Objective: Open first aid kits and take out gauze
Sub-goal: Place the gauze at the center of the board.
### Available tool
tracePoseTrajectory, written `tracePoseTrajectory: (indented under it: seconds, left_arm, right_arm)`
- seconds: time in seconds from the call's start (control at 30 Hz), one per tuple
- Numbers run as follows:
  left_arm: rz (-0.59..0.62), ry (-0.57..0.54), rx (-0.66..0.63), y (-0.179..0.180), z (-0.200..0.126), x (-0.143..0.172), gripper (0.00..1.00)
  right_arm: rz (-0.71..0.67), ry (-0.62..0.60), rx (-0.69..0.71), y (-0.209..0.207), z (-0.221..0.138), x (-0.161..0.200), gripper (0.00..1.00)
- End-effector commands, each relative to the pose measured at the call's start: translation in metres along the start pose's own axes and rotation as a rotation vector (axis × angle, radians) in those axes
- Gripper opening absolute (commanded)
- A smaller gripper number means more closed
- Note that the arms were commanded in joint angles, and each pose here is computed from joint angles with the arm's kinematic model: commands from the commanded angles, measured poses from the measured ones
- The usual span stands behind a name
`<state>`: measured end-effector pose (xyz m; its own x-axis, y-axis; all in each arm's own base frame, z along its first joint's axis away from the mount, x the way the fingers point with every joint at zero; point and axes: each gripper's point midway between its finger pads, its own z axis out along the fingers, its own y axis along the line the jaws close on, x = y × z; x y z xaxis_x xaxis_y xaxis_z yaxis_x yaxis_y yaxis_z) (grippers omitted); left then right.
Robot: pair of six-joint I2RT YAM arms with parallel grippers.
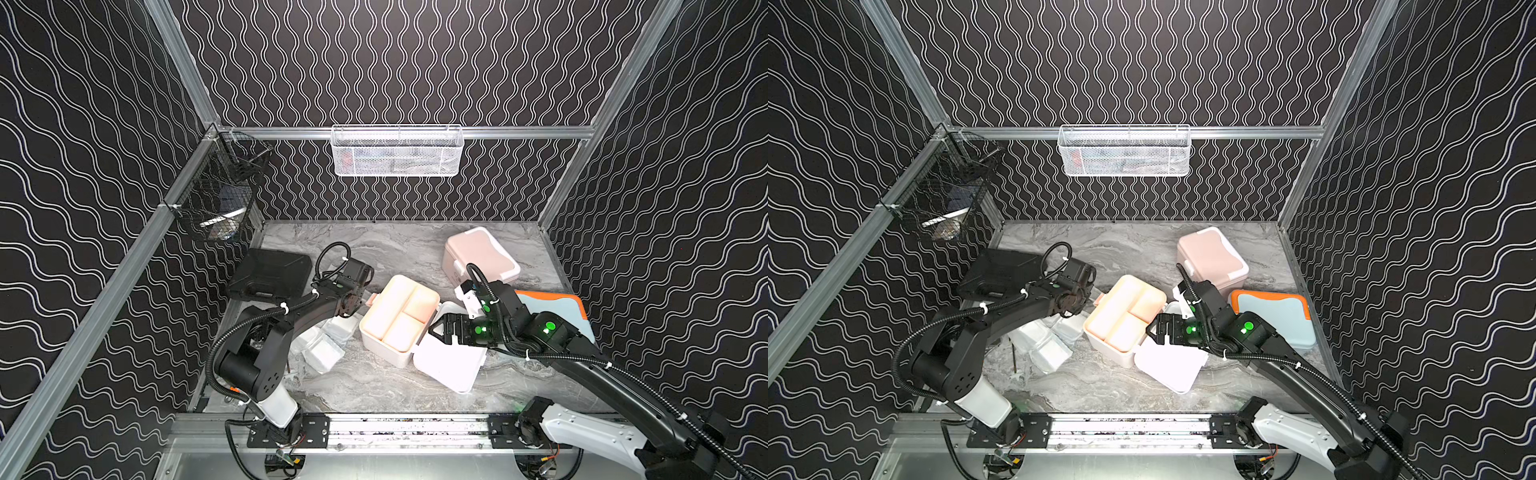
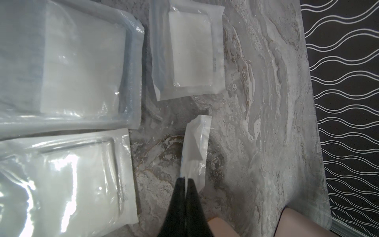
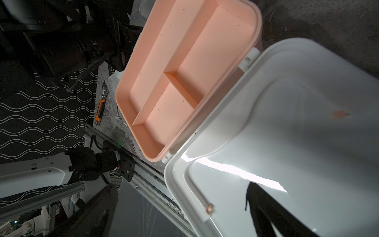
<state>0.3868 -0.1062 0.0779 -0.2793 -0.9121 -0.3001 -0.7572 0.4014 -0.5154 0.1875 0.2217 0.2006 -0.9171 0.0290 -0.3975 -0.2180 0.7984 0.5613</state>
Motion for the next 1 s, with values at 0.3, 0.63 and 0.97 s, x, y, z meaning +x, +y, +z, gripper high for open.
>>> tracePoseTrajectory:
  seconds: [0.3, 0.63, 0.97]
  left_arm:
    - [0.116, -0.049, 0.015, -0.006, -0.042, -0.027, 0.48]
    - [0.331, -0.051, 0.17, -0.03, -0.111, -0.043, 0.98]
    - [0.591, 0.114, 0.327, -0.024, -0.139, -0.01, 0.99]
  right_arm:
    - [-0.004, -0.019, -0.075, 0.03, 0.006, -0.011, 1.0]
    - [-0.102, -0.013, -0.089, 0.074, 0.018, -0.01, 1.0]
    - [-0.116, -0.049, -0.024, 0.068, 0.021, -0.01, 1.0]
